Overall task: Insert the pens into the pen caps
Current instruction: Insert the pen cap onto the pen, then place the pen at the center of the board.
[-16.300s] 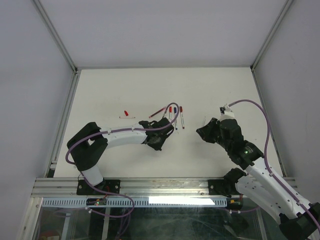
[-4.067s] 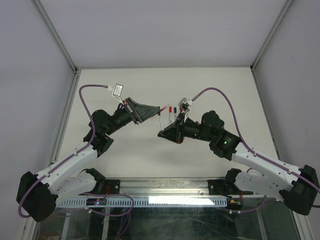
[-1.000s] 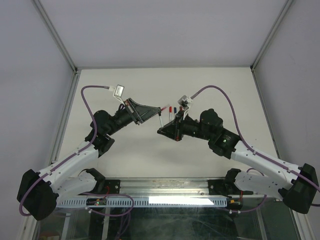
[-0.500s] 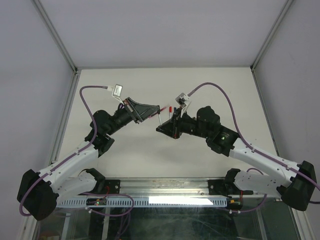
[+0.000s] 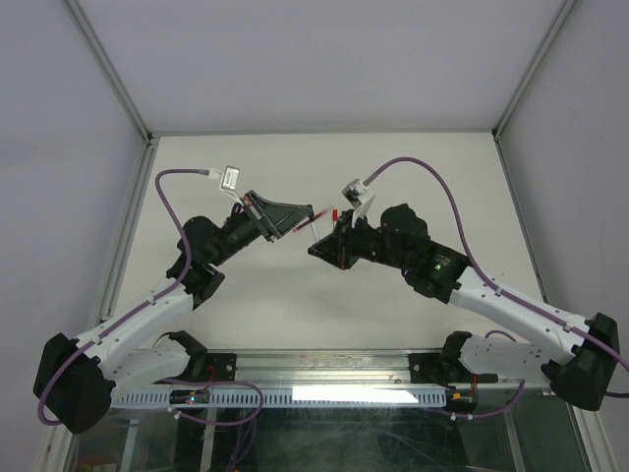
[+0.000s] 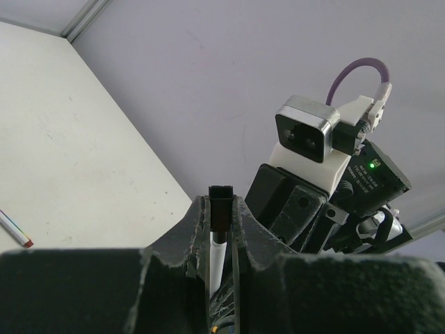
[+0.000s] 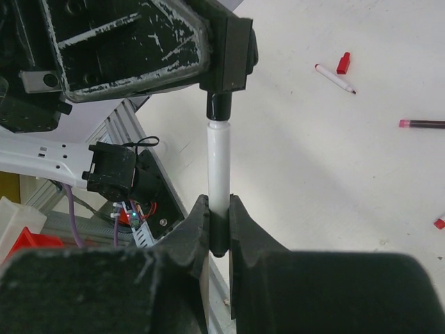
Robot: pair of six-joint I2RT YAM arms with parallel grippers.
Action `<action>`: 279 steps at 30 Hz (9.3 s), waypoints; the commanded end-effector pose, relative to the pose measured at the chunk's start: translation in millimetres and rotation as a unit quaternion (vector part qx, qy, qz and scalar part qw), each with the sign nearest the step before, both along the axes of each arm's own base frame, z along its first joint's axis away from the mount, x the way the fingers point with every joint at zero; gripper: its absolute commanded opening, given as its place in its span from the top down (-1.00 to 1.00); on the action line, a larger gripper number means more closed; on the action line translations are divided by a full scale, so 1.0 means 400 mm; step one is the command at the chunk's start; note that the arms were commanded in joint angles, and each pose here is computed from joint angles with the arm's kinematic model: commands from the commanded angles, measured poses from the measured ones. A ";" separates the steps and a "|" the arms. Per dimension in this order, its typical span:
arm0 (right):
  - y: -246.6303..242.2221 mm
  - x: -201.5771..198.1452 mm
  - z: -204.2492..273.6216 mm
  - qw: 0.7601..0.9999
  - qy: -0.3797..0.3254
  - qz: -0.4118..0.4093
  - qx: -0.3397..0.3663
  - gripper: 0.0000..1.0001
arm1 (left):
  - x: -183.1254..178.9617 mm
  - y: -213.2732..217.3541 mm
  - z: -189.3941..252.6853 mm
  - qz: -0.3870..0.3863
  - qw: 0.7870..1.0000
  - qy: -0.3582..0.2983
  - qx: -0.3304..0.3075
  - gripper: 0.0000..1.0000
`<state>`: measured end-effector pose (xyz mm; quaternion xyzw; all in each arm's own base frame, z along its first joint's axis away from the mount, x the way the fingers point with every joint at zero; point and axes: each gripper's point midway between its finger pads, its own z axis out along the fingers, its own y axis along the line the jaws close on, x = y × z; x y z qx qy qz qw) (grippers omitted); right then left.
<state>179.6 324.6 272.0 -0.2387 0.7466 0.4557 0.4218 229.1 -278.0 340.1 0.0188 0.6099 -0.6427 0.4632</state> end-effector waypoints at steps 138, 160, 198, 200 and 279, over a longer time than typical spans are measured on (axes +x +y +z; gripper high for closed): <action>-0.065 0.074 0.293 0.981 -0.153 -0.087 0.076 1.00 | -0.037 -0.089 0.092 -0.045 0.989 -0.080 0.120 1.00; -0.130 0.215 0.714 0.926 -0.295 -0.190 0.138 1.00 | -0.078 -0.158 -0.058 -0.066 0.972 -0.058 0.218 1.00; -0.105 0.166 0.625 0.929 -0.335 -0.118 0.106 1.00 | -0.126 -0.179 -0.080 -0.078 0.976 -0.037 0.199 1.00; -0.103 0.165 0.580 0.936 -0.320 -0.114 0.096 1.00 | -0.126 -0.183 -0.091 -0.082 0.975 -0.034 0.202 1.00; -0.400 0.406 -0.596 0.845 0.257 -0.250 -0.396 0.66 | 0.061 0.186 -0.249 0.142 0.914 0.068 0.375 -0.47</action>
